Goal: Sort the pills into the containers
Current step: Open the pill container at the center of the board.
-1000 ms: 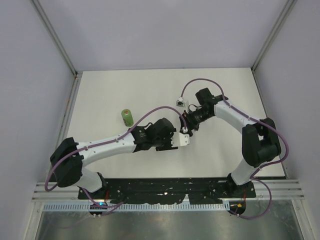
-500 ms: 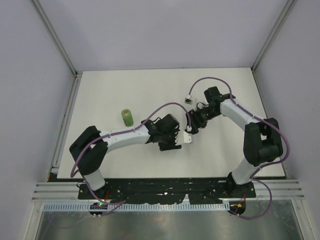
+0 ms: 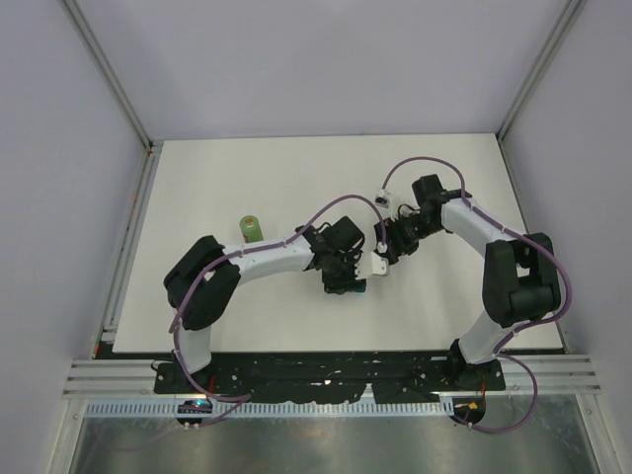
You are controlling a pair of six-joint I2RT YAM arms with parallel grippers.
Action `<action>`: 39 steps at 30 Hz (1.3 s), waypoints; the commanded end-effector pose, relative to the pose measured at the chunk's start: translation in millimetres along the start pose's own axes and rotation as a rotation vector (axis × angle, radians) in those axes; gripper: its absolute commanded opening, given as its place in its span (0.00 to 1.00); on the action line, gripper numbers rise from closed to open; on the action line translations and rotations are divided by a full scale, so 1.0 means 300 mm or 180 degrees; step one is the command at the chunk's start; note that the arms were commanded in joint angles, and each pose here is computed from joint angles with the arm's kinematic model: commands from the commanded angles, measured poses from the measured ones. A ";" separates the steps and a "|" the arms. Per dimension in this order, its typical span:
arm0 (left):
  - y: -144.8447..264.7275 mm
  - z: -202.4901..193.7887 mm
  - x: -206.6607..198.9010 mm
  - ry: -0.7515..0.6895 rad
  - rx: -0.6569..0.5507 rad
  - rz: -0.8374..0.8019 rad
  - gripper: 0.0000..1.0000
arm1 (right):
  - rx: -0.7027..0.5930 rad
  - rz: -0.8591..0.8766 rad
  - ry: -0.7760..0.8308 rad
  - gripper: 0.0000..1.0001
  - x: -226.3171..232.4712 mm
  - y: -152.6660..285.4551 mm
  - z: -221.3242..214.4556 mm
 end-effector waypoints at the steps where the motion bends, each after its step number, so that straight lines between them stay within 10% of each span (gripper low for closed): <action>1: 0.005 0.025 0.020 -0.0035 -0.0079 -0.0069 0.15 | -0.0176 -0.0026 0.0090 0.81 0.016 0.017 0.016; 12: -0.002 0.018 0.032 0.0041 -0.0062 -0.0048 0.35 | -0.0077 -0.0020 0.0008 0.81 0.005 -0.076 0.024; 20: 0.004 0.006 0.018 0.0027 -0.0107 -0.0020 0.11 | -0.0012 0.0099 -0.0007 0.82 0.004 -0.111 0.036; 39: 0.119 0.029 -0.002 0.0008 -0.0359 0.0235 0.00 | 0.0185 0.0835 -0.0050 0.84 0.060 -0.210 0.081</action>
Point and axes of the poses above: each gripper's point midway between its finger pads, its own y axis back along the fingers, its own x axis along the line the jaws close on, z = x × y, the point moved 9 cm from there along y, back along the fingers, and after that the axes turned 8 degrees about -y, right-handed, at the moved point
